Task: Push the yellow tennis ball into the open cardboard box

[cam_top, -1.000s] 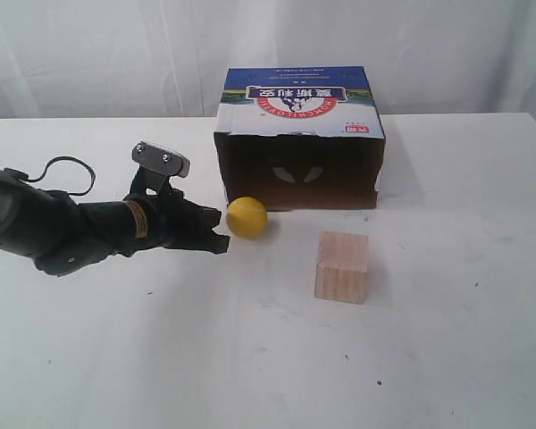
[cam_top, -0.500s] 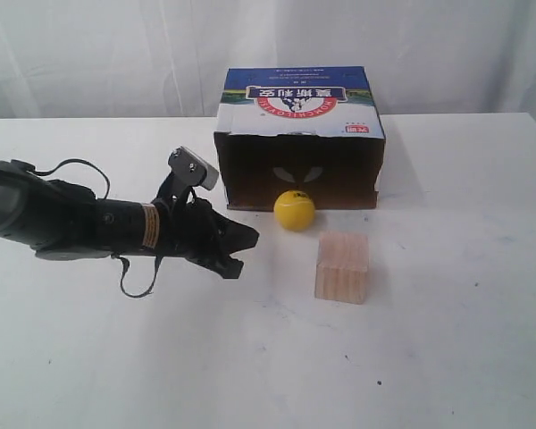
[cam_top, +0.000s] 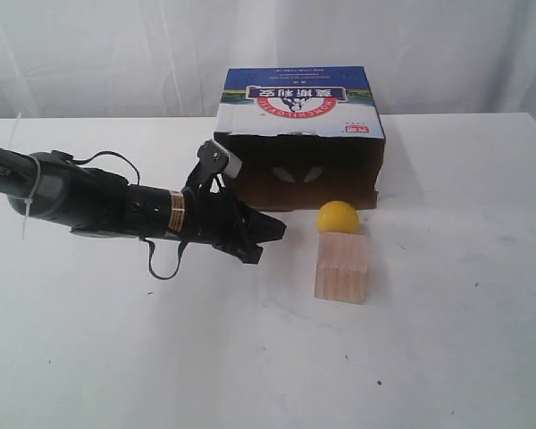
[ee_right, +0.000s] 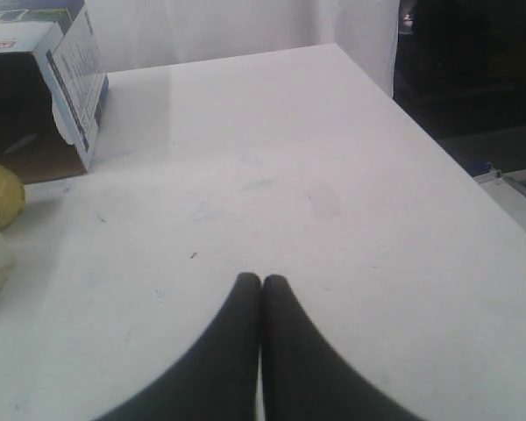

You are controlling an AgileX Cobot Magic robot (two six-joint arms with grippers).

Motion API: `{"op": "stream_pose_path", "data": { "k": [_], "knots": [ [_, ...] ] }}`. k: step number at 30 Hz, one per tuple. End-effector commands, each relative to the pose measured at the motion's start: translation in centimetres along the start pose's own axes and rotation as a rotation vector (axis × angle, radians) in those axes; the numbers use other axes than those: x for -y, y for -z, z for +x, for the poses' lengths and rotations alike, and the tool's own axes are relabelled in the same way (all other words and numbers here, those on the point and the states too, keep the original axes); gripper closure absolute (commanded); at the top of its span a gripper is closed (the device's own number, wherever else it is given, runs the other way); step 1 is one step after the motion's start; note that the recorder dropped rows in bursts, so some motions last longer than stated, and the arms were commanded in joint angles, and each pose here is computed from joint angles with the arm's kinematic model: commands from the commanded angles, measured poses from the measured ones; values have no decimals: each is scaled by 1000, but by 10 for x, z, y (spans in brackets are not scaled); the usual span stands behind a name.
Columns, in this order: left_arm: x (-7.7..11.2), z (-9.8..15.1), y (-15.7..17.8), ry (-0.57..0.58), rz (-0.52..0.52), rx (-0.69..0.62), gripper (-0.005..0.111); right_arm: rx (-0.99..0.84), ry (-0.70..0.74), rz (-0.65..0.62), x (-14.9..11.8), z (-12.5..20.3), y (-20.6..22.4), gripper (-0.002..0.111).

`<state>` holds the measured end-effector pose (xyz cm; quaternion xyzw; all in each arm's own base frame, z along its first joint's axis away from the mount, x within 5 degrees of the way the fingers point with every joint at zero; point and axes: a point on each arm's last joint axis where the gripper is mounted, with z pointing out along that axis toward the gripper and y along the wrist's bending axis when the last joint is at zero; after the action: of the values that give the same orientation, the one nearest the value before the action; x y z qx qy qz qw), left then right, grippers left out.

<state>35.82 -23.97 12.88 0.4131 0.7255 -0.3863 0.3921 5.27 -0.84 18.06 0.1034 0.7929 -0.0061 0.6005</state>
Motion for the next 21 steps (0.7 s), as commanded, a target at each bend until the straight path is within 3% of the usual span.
{"op": "stream_pose_path", "data": {
  "k": [1,5,12,17,21],
  "knots": [
    [-7,2,6,43,-21,-39,107,18,-2,6,0,-1,0,108],
    [-23,1,22,117,-100,-52,107,18,-2,6,0,-1,0,108],
    [-49,-20,83,182,-392,-44,107,18,-2,6,0,-1,0,108],
    [-39,-13,117,184,-408,-116,107,133,331,41,2,-12,1,108],
    [-27,5,132,220,-415,-179,107,308,290,2,-4,-26,5,108]
  ]
}}
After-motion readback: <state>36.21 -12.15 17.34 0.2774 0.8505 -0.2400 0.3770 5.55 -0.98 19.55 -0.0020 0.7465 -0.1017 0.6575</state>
